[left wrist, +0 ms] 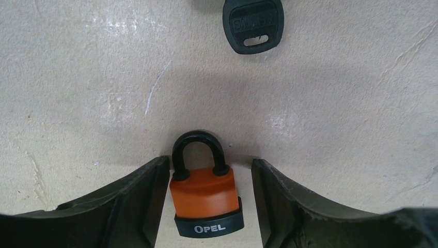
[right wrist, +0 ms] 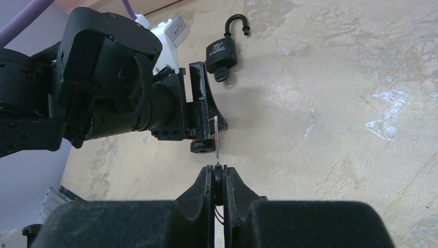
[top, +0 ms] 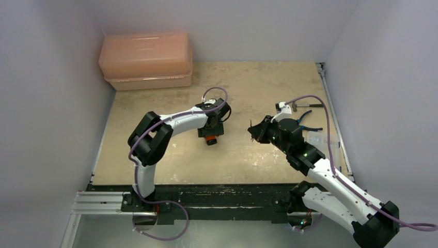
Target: Unlock with the key
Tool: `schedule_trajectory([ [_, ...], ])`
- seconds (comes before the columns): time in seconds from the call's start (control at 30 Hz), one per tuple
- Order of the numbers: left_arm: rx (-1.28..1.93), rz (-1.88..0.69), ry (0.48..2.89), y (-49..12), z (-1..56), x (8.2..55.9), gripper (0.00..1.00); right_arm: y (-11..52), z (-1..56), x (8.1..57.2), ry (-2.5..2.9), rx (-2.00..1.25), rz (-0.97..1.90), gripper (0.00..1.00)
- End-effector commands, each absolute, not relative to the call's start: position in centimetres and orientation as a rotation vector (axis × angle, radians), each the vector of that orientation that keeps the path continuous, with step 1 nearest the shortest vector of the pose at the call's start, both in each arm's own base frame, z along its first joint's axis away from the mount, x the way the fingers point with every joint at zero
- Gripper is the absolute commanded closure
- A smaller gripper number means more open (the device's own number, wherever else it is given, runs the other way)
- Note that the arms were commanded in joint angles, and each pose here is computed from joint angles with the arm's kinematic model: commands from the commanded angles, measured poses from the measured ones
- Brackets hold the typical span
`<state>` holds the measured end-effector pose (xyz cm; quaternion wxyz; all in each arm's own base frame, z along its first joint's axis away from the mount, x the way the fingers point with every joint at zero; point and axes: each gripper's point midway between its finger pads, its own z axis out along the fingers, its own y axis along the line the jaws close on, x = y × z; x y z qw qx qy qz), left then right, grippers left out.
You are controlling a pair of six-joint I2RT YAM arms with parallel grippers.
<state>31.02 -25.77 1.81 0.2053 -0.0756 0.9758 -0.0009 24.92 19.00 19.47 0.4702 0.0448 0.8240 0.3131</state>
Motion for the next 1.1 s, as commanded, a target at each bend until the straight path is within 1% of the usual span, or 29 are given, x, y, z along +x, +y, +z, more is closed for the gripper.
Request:
schedule_trajectory([
  [0.0, -0.231, -0.089, 2.79, -26.8, 1.7, 29.1, 0.36, 18.4, 20.4, 25.3, 1.976, 0.117, 0.744, 1.0],
  [0.13, -0.251, -0.073, 2.78, -26.3, 2.6, 29.0, 0.34, 18.4, 20.2, 25.2, 1.977, 0.119, 0.745, 1.0],
  [0.33, -0.268, -0.024, 2.762, -25.6, 2.9, 28.9, 0.34, 18.5, 20.1, 25.2, 1.977, 0.122, 0.757, 1.0],
  [0.47, -0.275, -0.023, 2.766, -25.5, 2.5, 28.8, 0.35, 18.5, 20.1, 25.1, 1.977, 0.122, 0.755, 1.0],
  [0.7, -0.265, -0.038, 2.764, -26.1, 1.5, 29.1, 0.42, 18.2, 20.0, 25.0, 1.979, 0.125, 0.747, 1.0],
  [0.9, -0.246, -0.058, 2.765, -26.5, 0.8, 29.5, 0.43, 18.0, 20.0, 25.0, 1.98, 0.127, 0.739, 1.0],
  [0.93, -0.243, -0.06, 2.761, -26.6, 0.8, 29.6, 0.45, 18.0, 19.9, 25.0, 1.982, 0.128, 0.735, 1.0],
  [0.97, -0.24, -0.065, 2.76, -26.6, 0.8, 29.6, 0.5, 18.0, 19.9, 25.0, 1.981, 0.128, 0.733, 1.0],
  [1.07, -0.231, -0.087, 2.752, -26.9, 1.0, 29.8, 0.7, 17.9, 19.8, 25.0, 1.987, 0.13, 0.729, 1.0],
])
